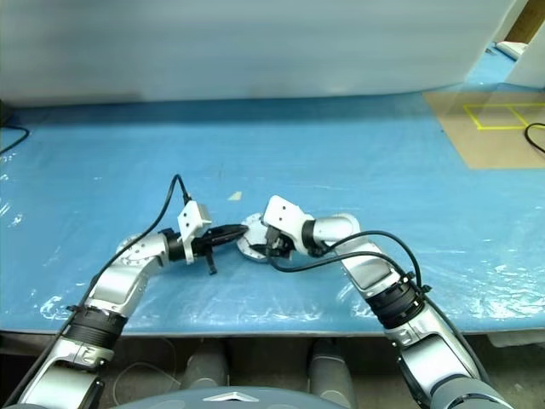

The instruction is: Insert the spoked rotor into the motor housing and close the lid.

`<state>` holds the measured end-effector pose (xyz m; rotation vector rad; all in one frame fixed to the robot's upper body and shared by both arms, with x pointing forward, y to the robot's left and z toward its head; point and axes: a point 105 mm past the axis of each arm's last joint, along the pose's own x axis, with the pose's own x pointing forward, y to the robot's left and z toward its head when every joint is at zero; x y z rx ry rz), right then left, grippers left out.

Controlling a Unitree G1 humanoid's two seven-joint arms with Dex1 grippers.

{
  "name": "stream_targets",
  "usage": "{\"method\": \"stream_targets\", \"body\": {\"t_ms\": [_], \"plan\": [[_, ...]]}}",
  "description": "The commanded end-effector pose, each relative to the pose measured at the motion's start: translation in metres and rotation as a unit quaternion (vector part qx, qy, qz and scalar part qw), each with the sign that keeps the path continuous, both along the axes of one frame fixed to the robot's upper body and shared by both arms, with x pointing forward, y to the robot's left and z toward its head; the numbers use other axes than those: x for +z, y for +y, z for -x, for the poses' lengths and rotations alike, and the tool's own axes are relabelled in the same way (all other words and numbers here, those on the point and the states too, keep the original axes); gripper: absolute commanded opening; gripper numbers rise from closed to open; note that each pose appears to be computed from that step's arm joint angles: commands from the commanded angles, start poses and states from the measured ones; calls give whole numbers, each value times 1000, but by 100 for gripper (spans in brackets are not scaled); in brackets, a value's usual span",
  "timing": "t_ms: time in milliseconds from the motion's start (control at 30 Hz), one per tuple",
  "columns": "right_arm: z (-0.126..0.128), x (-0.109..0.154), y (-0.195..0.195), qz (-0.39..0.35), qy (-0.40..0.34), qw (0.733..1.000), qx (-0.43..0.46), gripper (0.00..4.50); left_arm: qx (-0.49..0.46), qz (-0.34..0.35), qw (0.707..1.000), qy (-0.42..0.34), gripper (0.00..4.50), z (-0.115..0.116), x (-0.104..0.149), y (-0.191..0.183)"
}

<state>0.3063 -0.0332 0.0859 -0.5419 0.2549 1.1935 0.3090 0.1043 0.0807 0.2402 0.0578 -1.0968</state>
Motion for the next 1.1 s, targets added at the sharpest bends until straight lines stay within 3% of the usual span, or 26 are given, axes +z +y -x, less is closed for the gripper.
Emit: {"method": "stream_targets", "body": {"t_ms": [33,467,733,1100], "plan": [[5,-36,-16,48,57,997,-30,296,10,-40,999,24,0,3,-18,8],[1,-35,-15,44,52,997,-32,296,-11,-21,998,59,0,14,-18,3],[1,-22,-11,-18,102,993,-51,296,1,-30,998,54,0,9,-19,5],[-1,-24,-14,-7,95,994,-51,296,-16,-26,997,69,0,14,-22,-1]]}}
